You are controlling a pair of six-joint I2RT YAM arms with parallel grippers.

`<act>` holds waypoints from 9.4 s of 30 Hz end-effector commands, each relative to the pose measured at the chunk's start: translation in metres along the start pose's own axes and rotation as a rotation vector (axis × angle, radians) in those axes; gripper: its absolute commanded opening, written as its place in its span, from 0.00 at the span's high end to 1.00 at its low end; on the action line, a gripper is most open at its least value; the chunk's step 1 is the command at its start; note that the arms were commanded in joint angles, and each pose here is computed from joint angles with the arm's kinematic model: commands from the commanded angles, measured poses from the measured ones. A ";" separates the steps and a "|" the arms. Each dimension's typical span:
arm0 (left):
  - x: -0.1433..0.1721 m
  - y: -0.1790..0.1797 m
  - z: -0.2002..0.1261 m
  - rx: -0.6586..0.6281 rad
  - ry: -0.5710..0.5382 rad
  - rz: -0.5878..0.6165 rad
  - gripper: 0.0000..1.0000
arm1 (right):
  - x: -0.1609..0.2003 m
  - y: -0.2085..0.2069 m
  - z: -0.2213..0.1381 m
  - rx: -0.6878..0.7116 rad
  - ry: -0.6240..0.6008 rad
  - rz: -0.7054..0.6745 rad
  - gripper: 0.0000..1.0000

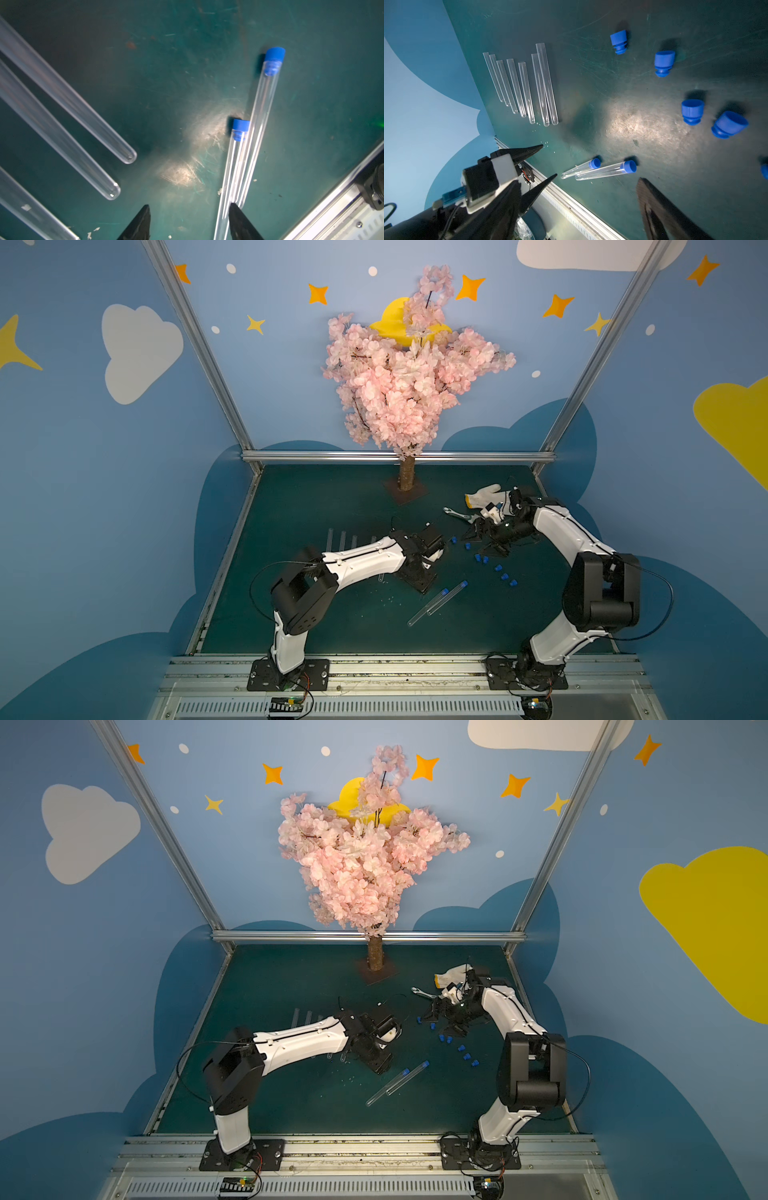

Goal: Remove stoppers from test tubes
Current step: Place the test tube at the center of the board, then pick up the test tube at the center of the board, then open the stopper on the test tube, then place the stopper at the center of the board.

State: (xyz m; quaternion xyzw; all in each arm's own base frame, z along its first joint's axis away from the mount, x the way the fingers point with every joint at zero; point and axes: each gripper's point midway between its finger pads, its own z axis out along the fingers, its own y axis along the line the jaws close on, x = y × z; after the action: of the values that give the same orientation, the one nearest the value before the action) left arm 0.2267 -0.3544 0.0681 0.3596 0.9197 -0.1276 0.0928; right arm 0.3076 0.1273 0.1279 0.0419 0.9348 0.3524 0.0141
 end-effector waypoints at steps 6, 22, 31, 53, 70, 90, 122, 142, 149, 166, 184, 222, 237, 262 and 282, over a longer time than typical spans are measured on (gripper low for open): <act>0.005 -0.027 0.020 0.012 0.041 0.101 0.41 | 0.011 -0.002 -0.010 -0.024 -0.027 0.020 0.12; 0.000 -0.027 0.044 -0.037 0.080 0.134 0.49 | 0.022 -0.007 -0.031 -0.055 -0.068 0.046 0.12; 0.001 -0.026 0.053 -0.048 0.097 0.150 0.53 | 0.027 -0.012 -0.033 -0.044 -0.071 0.063 0.11; 0.034 -0.008 0.065 -0.122 0.172 0.194 0.69 | 0.020 -0.024 -0.044 -0.045 -0.105 0.104 0.12; 0.054 -0.002 0.054 -0.144 0.192 0.212 0.68 | 0.018 -0.026 -0.047 -0.045 -0.111 0.109 0.12; 0.050 0.005 0.057 -0.169 0.189 0.220 0.83 | 0.004 -0.028 -0.050 -0.035 -0.126 0.116 0.12; -0.039 0.045 -0.069 0.047 -0.237 0.006 0.93 | -0.004 0.068 -0.007 -0.303 0.054 -0.188 0.16; -0.053 0.036 -0.087 0.118 -0.308 0.010 0.93 | 0.014 0.124 0.035 -0.438 0.243 -0.297 0.48; -0.055 0.033 -0.088 0.134 -0.311 0.014 0.93 | 0.022 0.130 0.043 -0.460 0.281 -0.300 0.57; -0.055 0.033 -0.088 0.139 -0.311 0.017 0.94 | 0.020 0.130 0.049 -0.432 0.292 -0.303 0.77; -0.055 0.034 -0.085 0.132 -0.295 0.028 0.95 | 0.017 0.122 0.052 -0.374 0.300 -0.318 0.95; -0.002 0.059 -0.048 0.027 -0.148 0.005 0.97 | 0.000 0.114 0.036 -0.245 0.269 -0.342 1.00; 0.000 0.062 -0.049 0.015 -0.144 0.006 0.97 | -0.003 0.114 0.035 -0.238 0.261 -0.343 1.00; -0.006 0.072 -0.067 0.018 -0.214 -0.092 0.97 | -0.053 0.014 0.051 0.130 0.220 -0.087 1.00; 0.005 0.078 -0.069 -0.015 -0.197 -0.125 0.96 | -0.075 -0.008 0.106 0.310 0.322 -0.089 1.00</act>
State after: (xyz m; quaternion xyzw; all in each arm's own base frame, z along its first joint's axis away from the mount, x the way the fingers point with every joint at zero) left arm 0.2734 -0.2804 0.1147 0.2917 0.9255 -0.1646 0.1769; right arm 0.3912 0.1869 0.0463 -0.0549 0.9664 0.2252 -0.1112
